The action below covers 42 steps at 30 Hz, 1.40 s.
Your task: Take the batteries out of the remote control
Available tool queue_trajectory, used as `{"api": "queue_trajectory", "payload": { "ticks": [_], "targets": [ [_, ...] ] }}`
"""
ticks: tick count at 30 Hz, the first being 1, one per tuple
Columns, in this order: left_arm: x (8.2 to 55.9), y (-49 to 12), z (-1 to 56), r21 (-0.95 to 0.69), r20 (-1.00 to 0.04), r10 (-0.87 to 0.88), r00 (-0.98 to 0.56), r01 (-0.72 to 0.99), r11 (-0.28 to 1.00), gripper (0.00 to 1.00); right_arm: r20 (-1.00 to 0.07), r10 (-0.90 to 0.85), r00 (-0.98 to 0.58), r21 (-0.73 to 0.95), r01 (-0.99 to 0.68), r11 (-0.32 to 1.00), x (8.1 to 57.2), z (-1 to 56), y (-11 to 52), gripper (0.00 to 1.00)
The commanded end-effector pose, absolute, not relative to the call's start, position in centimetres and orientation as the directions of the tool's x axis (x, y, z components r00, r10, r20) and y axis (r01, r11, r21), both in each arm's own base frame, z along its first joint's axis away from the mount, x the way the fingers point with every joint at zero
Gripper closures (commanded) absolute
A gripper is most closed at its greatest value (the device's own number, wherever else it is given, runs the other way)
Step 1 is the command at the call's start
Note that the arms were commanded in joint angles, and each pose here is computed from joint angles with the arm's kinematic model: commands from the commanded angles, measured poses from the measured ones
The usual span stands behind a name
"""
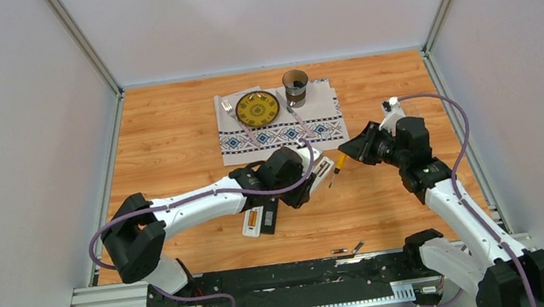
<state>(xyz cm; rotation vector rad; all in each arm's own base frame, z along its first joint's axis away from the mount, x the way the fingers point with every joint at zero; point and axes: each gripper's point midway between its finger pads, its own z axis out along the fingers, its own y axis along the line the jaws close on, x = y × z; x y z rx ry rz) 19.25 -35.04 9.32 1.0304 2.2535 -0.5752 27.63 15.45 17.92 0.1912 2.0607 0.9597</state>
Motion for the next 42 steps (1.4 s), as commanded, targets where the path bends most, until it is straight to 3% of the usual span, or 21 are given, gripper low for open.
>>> {"api": "queue_trajectory", "payload": {
  "ticks": [1,8,20,30,42],
  "targets": [
    [21.6,-35.8,13.1,-0.209,-0.734,0.42,-0.534,0.765,0.609,1.0,-0.659,0.438,-0.612,0.692,-0.265,0.672,27.6,21.7,15.5,1.0],
    [24.1,-30.6,14.5,-0.207,-0.76,0.329,-0.56,0.688,0.695,1.0,-0.65,0.422,-0.631,0.69,-0.258,0.677,27.9,20.7,15.7,1.0],
    [24.5,-17.1,11.1,-0.079,-0.721,0.262,-0.642,0.452,0.889,1.0,-0.628,0.407,-0.663,0.697,-0.247,0.673,28.4,18.9,16.1,1.0],
    [25.5,-11.3,10.5,-0.044,-0.709,0.152,-0.689,0.258,0.965,1.0,-0.599,0.376,-0.708,0.703,-0.238,0.67,29.1,17.7,16.6,1.0],
    [26.2,-9.1,7.0,-0.027,-0.513,0.121,-0.85,0.157,0.987,1.0,-0.581,0.361,-0.729,0.703,-0.227,0.674,29.2,16.7,16.7,1.0]
  ]
}}
